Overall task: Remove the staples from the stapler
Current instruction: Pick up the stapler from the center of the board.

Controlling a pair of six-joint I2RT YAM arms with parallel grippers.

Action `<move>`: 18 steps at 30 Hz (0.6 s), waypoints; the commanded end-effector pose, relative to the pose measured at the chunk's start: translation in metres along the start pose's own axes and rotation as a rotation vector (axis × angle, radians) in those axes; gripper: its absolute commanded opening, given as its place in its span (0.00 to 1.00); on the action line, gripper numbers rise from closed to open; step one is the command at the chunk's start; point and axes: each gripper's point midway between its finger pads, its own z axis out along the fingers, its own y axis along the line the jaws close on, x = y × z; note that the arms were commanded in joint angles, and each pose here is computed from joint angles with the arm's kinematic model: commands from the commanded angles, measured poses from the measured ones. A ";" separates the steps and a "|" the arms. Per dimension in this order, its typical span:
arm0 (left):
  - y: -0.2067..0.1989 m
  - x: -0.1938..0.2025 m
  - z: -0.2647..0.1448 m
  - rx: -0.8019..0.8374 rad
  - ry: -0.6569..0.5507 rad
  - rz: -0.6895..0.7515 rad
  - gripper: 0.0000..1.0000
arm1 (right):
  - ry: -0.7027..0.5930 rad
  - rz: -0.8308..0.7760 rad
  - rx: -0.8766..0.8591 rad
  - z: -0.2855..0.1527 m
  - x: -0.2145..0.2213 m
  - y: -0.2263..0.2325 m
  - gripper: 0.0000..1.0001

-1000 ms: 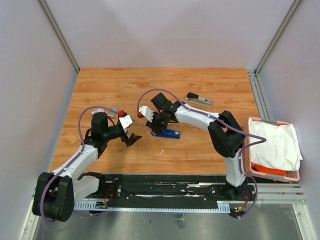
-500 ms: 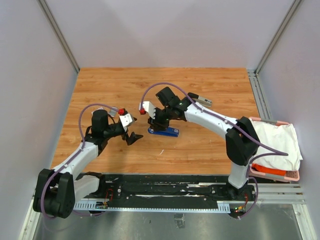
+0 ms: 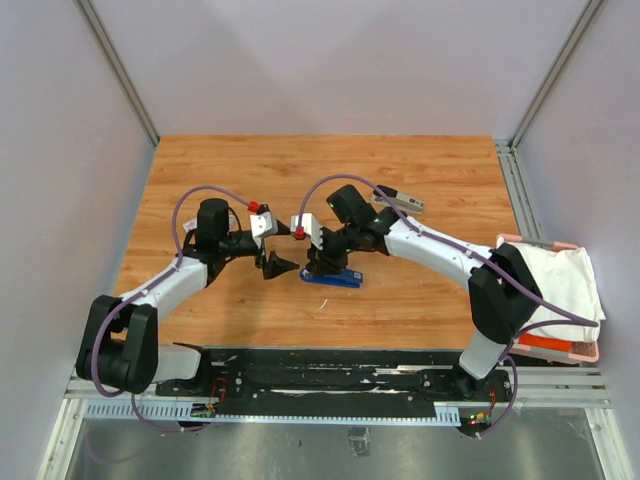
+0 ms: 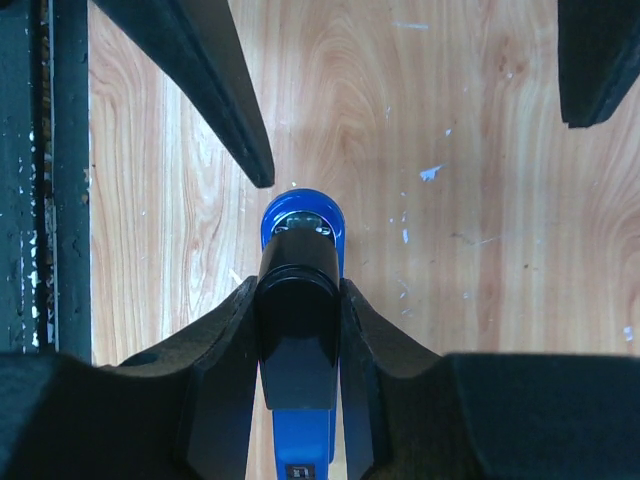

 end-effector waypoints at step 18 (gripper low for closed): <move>0.041 0.002 0.053 -0.006 0.081 0.059 0.94 | -0.278 0.014 0.293 -0.038 -0.003 -0.099 0.01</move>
